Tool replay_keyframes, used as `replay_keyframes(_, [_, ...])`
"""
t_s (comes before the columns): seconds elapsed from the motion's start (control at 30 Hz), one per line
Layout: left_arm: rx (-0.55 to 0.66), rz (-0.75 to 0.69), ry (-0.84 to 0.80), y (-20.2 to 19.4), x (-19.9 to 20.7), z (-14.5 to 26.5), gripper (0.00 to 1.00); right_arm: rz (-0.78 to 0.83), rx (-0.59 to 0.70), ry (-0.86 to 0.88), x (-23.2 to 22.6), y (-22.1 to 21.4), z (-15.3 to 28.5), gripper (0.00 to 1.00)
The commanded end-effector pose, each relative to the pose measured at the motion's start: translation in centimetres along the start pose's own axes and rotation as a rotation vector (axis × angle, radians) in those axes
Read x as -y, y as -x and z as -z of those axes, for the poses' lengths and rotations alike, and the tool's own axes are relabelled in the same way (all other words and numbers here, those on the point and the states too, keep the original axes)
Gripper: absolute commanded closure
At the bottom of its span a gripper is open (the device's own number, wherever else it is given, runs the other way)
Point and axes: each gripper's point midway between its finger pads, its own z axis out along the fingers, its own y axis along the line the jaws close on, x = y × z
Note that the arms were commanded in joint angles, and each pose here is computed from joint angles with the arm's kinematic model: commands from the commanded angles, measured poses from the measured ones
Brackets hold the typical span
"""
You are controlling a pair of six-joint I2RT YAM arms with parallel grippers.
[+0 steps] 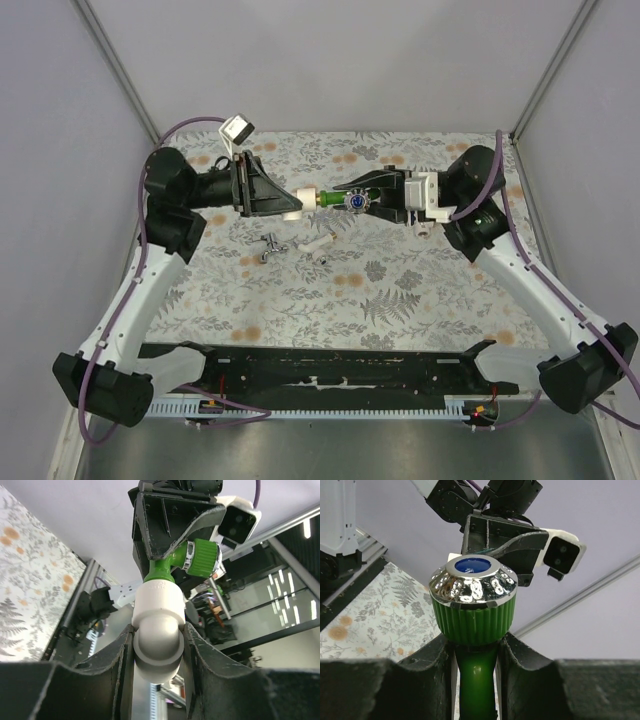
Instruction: Install the water faucets
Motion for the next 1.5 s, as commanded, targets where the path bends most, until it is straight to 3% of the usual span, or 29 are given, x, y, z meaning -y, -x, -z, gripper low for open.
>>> replay_keyframes(0.0, [0.0,-0.348,-0.061,-0.3,2.7,-0.1,0.98,-0.172,0.005,0.004,0.1,0.8,-0.8,1.0])
replay_keyframes(0.5, [0.129,-0.82,0.023,1.1,1.4,0.5,0.98,-0.427,-0.024,-0.072,0.9,0.6,-1.5,1.0])
replay_keyframes(0.83, [0.114,-1.05,0.071,1.7,-1.4,0.6,0.98,-0.686,-0.057,-0.135,0.5,-0.2,-1.5,1.0])
replay_keyframes(1.13, [0.129,-1.606,0.191,0.9,-3.7,2.3,0.98,-0.982,-0.053,-0.224,-0.1,-1.3,-1.6,1.0])
replay_keyframes(1.47, [0.125,-1.948,0.399,1.0,-6.6,3.3,0.98,-1.323,-0.036,-0.31,-1.6,-4.1,-1.9,1.0])
